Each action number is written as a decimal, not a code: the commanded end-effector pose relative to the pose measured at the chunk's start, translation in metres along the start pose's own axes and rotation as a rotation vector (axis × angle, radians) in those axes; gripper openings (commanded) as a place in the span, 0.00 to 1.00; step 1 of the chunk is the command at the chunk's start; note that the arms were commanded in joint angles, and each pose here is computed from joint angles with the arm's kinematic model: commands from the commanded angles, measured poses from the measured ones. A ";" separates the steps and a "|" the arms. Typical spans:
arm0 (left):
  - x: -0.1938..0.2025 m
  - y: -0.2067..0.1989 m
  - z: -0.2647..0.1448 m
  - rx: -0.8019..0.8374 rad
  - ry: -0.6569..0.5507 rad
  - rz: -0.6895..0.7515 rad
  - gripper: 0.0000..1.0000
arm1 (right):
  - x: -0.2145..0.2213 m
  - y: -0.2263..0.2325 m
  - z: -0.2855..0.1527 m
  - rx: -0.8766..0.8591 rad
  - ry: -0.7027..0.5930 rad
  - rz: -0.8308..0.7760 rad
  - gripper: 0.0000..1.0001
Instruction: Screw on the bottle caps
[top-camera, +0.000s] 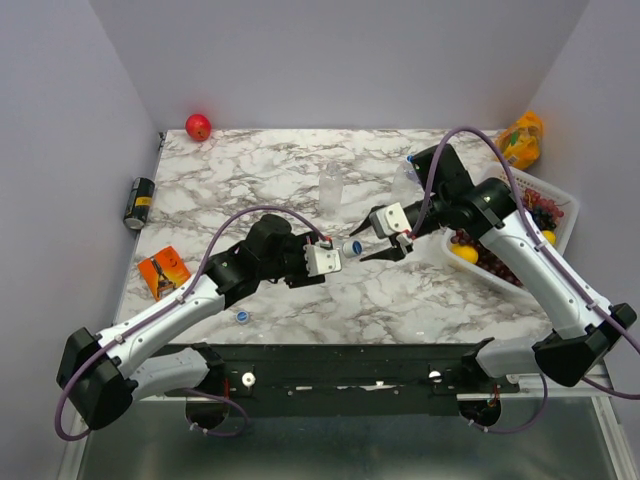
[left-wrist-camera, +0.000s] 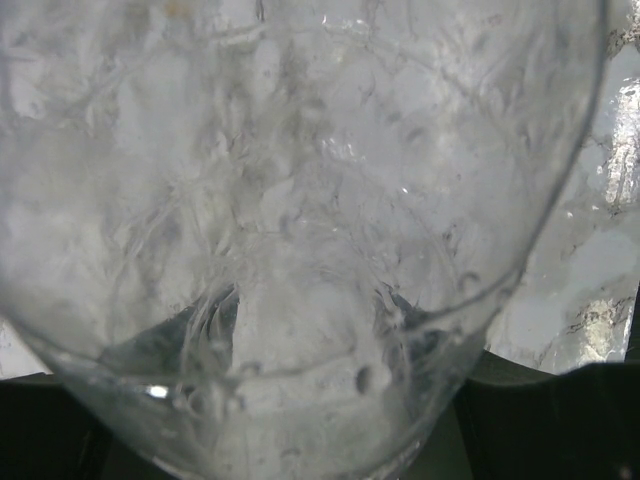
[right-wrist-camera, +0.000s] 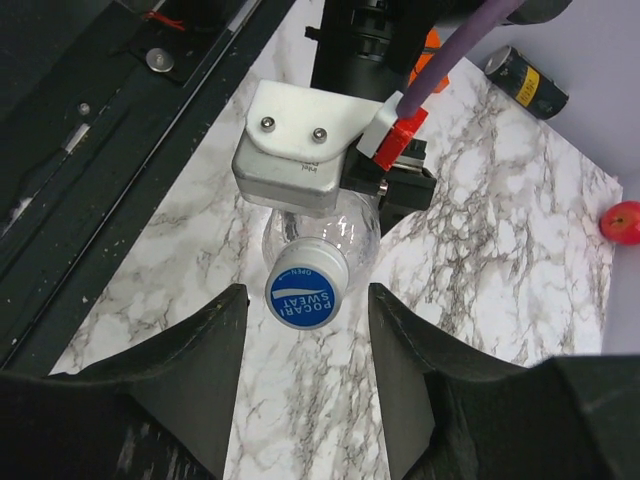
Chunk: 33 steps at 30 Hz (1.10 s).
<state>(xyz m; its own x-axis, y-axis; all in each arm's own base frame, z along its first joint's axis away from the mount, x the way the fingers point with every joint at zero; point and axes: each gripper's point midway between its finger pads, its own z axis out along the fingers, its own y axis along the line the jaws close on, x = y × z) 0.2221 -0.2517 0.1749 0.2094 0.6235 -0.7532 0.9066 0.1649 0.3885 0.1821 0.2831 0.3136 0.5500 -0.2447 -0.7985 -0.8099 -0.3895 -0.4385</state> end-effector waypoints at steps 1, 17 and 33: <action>-0.021 0.009 -0.001 -0.013 -0.061 -0.026 0.00 | -0.006 0.005 0.006 -0.035 -0.048 0.028 0.57; -0.028 0.015 0.001 -0.031 -0.096 -0.060 0.00 | 0.005 -0.006 0.015 -0.004 -0.044 0.172 0.14; -0.052 0.050 -0.011 -0.176 -0.228 -0.284 0.00 | 0.017 -0.030 0.019 0.103 -0.015 0.473 0.27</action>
<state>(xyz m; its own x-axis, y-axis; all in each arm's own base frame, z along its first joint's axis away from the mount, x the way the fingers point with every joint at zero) 0.2302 -0.2543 0.1797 0.0302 0.5443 -0.8384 0.9158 0.3209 0.2413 0.2094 0.3020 0.3239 0.2035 -0.3048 -0.9304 -0.9727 -0.1712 -0.1567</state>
